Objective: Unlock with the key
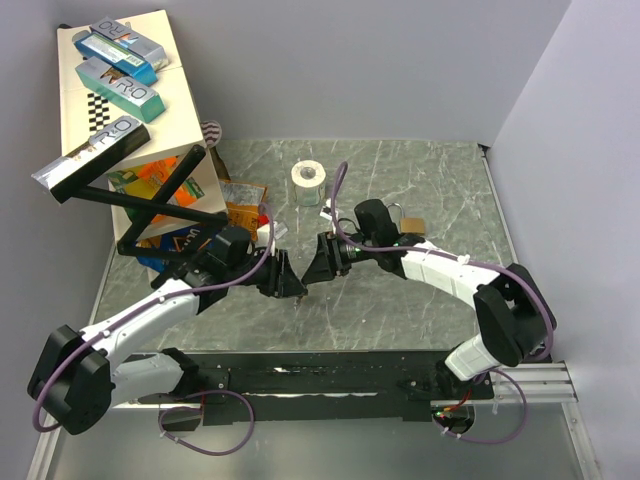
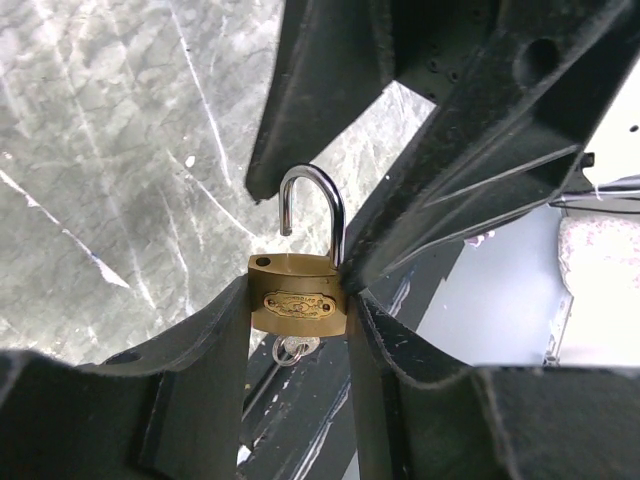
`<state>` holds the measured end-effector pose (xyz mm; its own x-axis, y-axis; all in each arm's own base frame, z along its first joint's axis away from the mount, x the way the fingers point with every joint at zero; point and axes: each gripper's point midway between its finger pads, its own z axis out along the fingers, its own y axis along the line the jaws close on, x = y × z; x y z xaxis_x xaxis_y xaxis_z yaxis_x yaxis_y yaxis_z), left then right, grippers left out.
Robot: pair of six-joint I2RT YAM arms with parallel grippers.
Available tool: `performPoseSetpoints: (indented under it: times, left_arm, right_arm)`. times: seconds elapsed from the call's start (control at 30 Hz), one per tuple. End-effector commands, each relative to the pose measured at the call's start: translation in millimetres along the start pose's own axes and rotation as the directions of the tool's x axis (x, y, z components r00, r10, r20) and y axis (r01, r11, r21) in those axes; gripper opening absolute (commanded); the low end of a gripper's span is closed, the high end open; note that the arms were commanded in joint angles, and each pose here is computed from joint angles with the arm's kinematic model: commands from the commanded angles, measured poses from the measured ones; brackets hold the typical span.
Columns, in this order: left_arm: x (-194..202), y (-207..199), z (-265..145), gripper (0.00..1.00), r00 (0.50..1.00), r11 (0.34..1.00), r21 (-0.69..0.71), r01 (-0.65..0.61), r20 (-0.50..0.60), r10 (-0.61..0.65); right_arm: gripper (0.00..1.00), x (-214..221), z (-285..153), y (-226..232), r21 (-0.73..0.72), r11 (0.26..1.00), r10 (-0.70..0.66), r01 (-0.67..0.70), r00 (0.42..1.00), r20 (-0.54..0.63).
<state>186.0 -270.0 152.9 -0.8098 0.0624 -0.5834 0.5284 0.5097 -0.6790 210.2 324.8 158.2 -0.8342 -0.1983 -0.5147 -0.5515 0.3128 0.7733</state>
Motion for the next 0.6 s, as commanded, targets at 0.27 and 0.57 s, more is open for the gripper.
performPoseSetpoints:
  times: [0.27, 0.57]
  left_arm:
    - [-10.7, 2.5, -4.3, 0.01, 0.999, 0.999, -0.035, -0.009, 0.051, 0.010]
    - [-15.3, 15.5, -6.6, 0.01, 0.997, 0.993, -0.118, 0.019, 0.079, -0.010]
  right_arm:
    - [0.48, -16.2, -11.0, 24.8, -0.064, 0.995, -0.074, 0.079, 0.995, 0.073]
    - [0.33, -11.0, -13.1, 22.6, -0.042, 0.996, -0.079, 0.081, 0.996, 0.049]
